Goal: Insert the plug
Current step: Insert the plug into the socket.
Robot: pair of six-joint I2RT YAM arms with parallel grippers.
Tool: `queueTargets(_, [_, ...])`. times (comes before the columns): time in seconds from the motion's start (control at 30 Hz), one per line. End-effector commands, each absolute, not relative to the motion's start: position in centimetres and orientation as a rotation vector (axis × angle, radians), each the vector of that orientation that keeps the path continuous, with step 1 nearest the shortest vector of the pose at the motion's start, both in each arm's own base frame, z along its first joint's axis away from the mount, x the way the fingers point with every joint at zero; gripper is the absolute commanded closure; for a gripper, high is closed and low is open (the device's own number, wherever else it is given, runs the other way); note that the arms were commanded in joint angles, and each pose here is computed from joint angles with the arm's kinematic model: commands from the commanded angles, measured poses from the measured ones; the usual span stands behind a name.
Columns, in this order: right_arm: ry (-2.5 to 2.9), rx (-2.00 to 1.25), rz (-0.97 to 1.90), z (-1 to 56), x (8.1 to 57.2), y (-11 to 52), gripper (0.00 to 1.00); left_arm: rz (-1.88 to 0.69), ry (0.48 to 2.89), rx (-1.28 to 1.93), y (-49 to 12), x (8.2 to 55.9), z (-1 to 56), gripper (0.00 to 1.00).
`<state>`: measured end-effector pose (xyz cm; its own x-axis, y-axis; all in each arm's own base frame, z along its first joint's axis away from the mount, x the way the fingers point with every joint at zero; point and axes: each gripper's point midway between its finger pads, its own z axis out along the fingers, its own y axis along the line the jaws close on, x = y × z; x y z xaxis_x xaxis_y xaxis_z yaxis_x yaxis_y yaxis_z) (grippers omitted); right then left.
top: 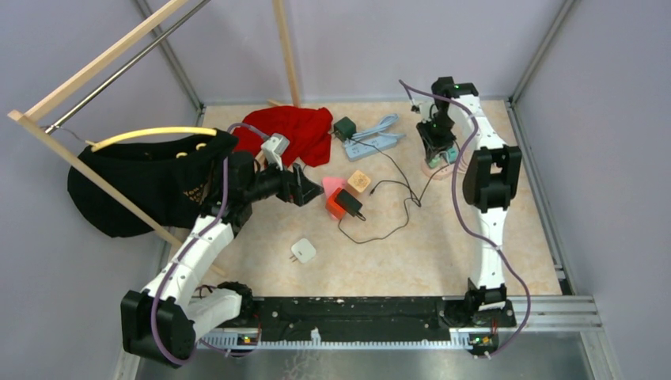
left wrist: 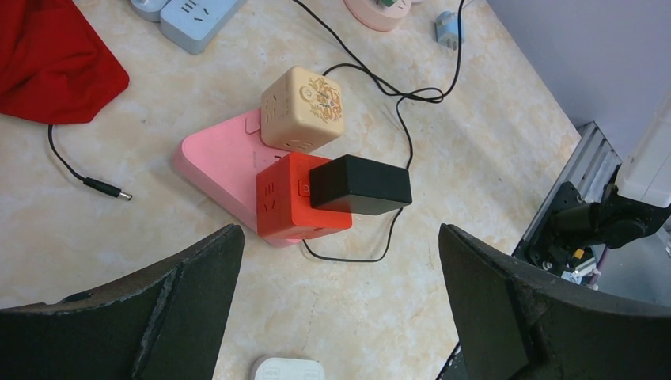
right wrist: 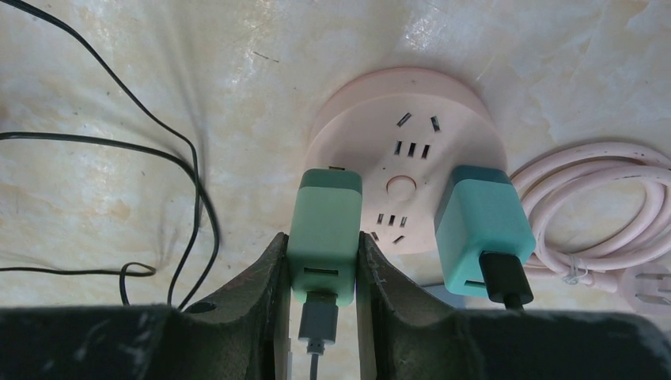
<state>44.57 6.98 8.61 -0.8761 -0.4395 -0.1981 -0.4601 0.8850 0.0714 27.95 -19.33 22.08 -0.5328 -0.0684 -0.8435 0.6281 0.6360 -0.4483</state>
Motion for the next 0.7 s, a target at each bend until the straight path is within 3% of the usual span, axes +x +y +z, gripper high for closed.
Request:
queueTargets(0.0, [2.931,-0.721,0.102,5.0,45.0,7.3,1.0,-0.947,1.859,0.476,-19.4,28.1,23.7,0.02])
queueTargets(0.67, [2.941,-0.72,0.08,0.1,44.7,5.2,1.0,-0.928,1.868,0.469,-19.1,28.4,23.5,0.01])
